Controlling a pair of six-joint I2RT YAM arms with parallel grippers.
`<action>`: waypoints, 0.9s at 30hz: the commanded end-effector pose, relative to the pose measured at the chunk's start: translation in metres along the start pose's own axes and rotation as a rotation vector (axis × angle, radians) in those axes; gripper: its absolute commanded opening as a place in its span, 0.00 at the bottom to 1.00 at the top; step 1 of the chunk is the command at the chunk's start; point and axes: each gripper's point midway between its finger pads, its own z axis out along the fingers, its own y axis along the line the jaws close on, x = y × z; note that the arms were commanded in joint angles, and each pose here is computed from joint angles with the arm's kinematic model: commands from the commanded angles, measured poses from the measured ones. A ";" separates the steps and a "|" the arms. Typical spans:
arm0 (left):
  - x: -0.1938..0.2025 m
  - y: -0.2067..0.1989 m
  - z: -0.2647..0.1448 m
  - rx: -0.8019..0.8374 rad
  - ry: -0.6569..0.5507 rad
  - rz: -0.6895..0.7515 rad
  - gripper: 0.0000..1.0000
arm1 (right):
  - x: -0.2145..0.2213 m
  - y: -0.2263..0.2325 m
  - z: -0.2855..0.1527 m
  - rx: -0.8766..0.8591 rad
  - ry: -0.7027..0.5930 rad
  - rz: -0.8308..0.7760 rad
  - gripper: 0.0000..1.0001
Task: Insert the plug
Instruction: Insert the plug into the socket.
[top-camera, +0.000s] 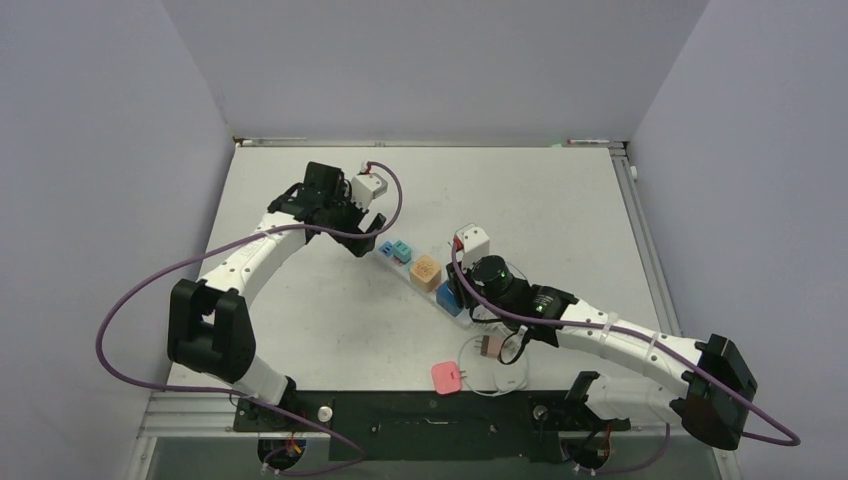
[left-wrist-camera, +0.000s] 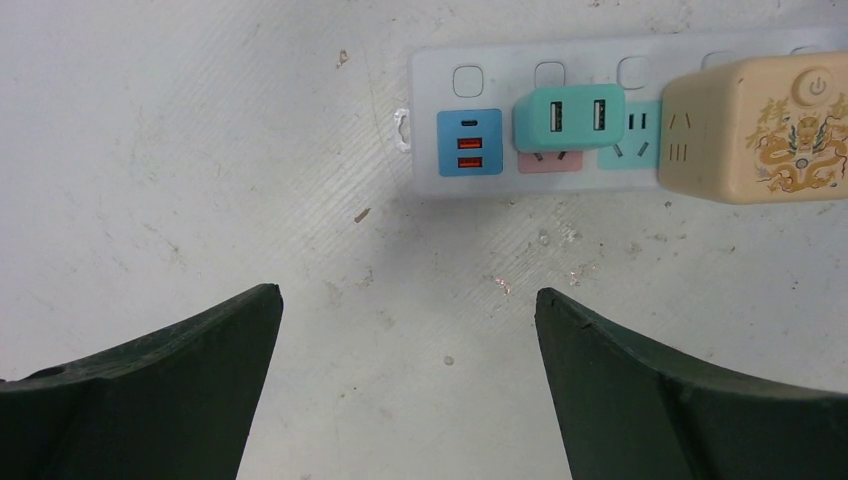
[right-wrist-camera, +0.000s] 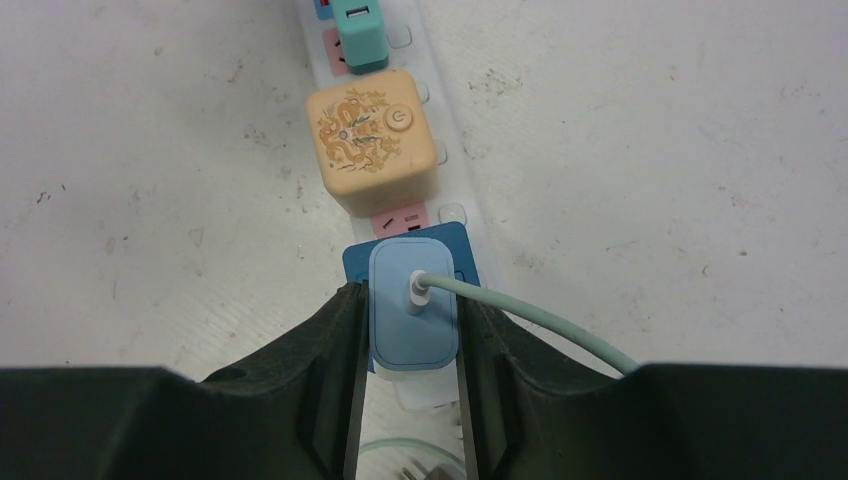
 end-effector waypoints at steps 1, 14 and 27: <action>-0.008 -0.007 -0.006 0.024 -0.028 -0.006 0.96 | -0.013 0.003 0.004 -0.003 -0.070 0.011 0.05; -0.010 -0.013 0.001 0.049 -0.010 -0.009 0.96 | -0.012 0.002 0.003 -0.040 -0.204 -0.019 0.05; -0.015 -0.016 0.005 0.061 -0.019 -0.011 0.96 | 0.004 0.009 0.012 -0.095 -0.151 -0.099 0.05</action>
